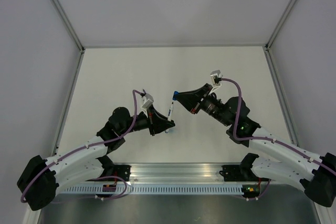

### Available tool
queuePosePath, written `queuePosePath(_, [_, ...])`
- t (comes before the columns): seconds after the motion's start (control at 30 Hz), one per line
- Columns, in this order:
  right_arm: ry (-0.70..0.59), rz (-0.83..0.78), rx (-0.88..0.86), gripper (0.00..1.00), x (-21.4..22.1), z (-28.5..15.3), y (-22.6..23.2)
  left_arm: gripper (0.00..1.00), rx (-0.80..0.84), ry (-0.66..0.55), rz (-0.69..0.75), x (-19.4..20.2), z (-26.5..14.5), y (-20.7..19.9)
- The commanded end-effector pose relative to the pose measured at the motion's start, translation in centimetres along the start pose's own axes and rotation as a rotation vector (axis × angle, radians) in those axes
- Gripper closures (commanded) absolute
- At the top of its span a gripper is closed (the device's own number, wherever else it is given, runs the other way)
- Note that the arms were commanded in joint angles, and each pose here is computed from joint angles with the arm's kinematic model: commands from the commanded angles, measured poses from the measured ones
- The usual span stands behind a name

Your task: Insert the pens into the pen caps

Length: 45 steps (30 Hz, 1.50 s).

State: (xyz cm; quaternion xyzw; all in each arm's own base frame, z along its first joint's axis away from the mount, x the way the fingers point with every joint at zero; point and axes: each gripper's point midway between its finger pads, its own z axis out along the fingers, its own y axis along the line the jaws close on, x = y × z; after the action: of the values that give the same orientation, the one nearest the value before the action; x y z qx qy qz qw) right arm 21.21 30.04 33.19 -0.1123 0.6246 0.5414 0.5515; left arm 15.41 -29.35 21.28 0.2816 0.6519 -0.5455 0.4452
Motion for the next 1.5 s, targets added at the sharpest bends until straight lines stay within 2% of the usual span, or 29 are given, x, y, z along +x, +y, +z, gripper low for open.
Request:
queuePosePath(0.0, [-0.023,-0.017,-0.032,1.00,-0.1,0.1,0.4,0.98,0.044,-0.057,0.035,-2.2,0.2,-1.3])
queuePosePath(1.03, [0.099,0.006,-0.068,1.00,6.7,-1.1,0.8,0.98,-0.026,-0.132,0.055,-3.5,-1.0,-0.9])
queuePosePath(1.07, [0.111,-0.001,-0.073,0.98,7.0,-1.1,1.0,0.98,-0.023,-0.128,0.058,-3.4,-1.0,-0.9])
queuePosePath(1.17, [0.110,-0.011,-0.072,0.82,6.8,-1.1,1.2,0.98,0.003,-0.123,0.065,-3.4,-1.0,-1.4])
queuePosePath(1.2, [0.096,-0.020,-0.063,0.70,6.2,-0.9,1.3,0.98,0.011,-0.121,0.067,-3.3,-0.9,-1.5])
queuePosePath(1.47, [0.073,-0.072,-0.008,0.42,3.2,0.4,1.8,0.98,0.056,-0.109,0.072,-3.1,-0.9,-2.2])
